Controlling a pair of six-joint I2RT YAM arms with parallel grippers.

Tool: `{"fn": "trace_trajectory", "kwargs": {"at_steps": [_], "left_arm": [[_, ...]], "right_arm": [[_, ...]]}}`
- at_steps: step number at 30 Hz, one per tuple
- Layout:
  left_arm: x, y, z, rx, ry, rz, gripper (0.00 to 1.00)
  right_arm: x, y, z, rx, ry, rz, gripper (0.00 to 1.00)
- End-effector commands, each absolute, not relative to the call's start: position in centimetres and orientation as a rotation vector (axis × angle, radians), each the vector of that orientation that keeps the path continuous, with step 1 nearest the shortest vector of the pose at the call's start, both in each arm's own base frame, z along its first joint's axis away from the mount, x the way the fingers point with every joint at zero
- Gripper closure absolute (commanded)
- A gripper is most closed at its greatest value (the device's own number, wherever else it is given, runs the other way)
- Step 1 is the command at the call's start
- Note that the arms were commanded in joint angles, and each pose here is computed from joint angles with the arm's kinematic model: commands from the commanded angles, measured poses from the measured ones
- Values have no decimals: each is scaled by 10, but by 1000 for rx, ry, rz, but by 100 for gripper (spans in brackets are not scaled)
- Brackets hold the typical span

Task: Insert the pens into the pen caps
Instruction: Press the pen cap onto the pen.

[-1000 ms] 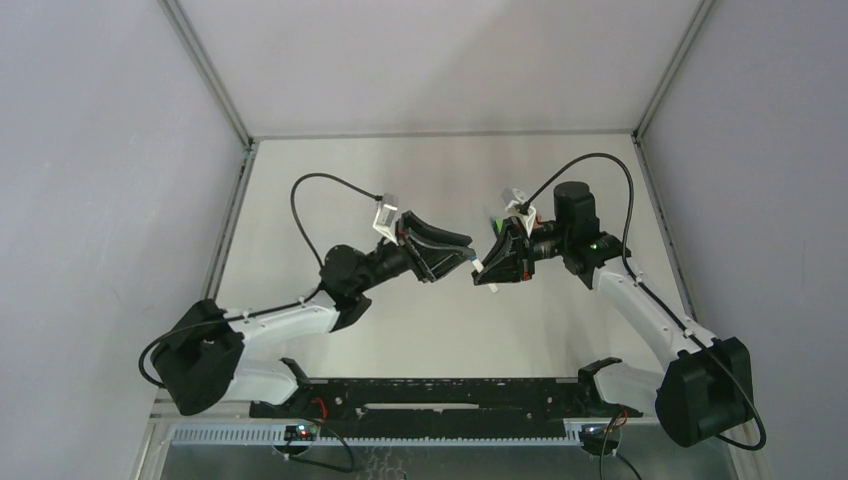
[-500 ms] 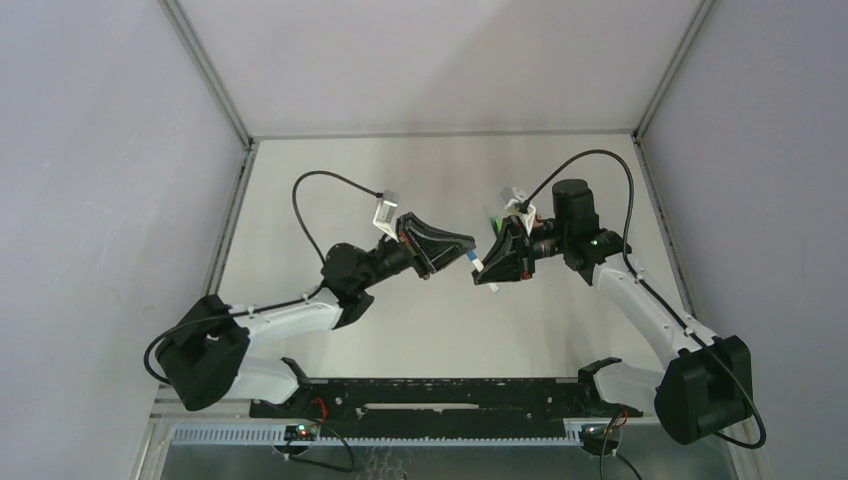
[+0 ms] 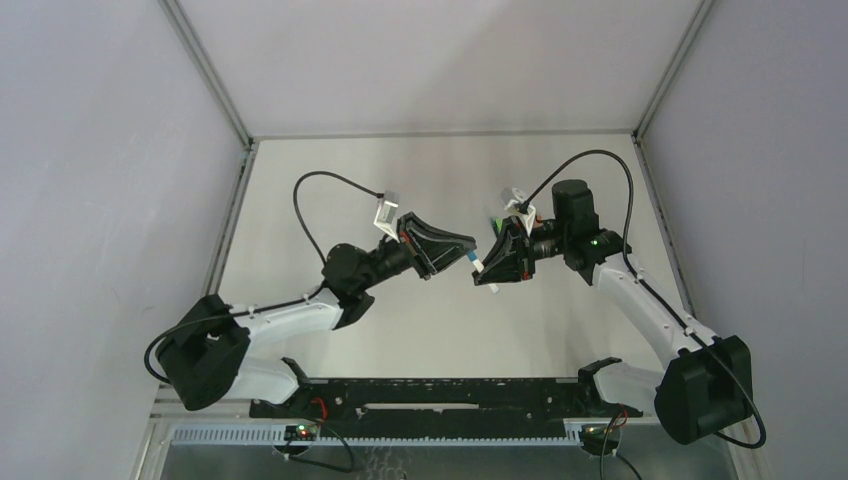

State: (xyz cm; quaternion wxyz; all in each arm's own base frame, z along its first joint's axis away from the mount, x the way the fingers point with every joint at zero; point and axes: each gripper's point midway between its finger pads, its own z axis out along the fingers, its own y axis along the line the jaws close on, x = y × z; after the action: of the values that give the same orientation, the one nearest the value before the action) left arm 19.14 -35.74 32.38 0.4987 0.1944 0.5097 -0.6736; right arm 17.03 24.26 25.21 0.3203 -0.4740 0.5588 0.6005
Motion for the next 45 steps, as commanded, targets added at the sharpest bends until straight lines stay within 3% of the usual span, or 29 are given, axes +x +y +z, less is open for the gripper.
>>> {"fn": "trace_trajectory", "kwargs": {"at_steps": [1, 12, 25, 32, 41, 45], "left_arm": [[181, -356, 336, 488, 1182, -1650, 82], [177, -353, 341, 494, 1161, -1645, 74], [179, -357, 336, 498, 1189, -1623, 74], [181, -358, 331, 479, 1217, -1609, 79], [188, -358, 325, 350, 1292, -1604, 98], [193, -357, 319, 248, 1359, -1598, 100]], "right_arm": [[177, 246, 263, -1269, 1428, 1529, 100], [179, 247, 262, -1259, 1443, 1518, 100], [181, 247, 262, -1252, 1449, 1513, 100], [181, 247, 262, -1251, 1451, 1511, 100], [188, 248, 260, -1225, 1483, 1473, 100], [195, 247, 258, -1196, 1517, 1434, 100]]}}
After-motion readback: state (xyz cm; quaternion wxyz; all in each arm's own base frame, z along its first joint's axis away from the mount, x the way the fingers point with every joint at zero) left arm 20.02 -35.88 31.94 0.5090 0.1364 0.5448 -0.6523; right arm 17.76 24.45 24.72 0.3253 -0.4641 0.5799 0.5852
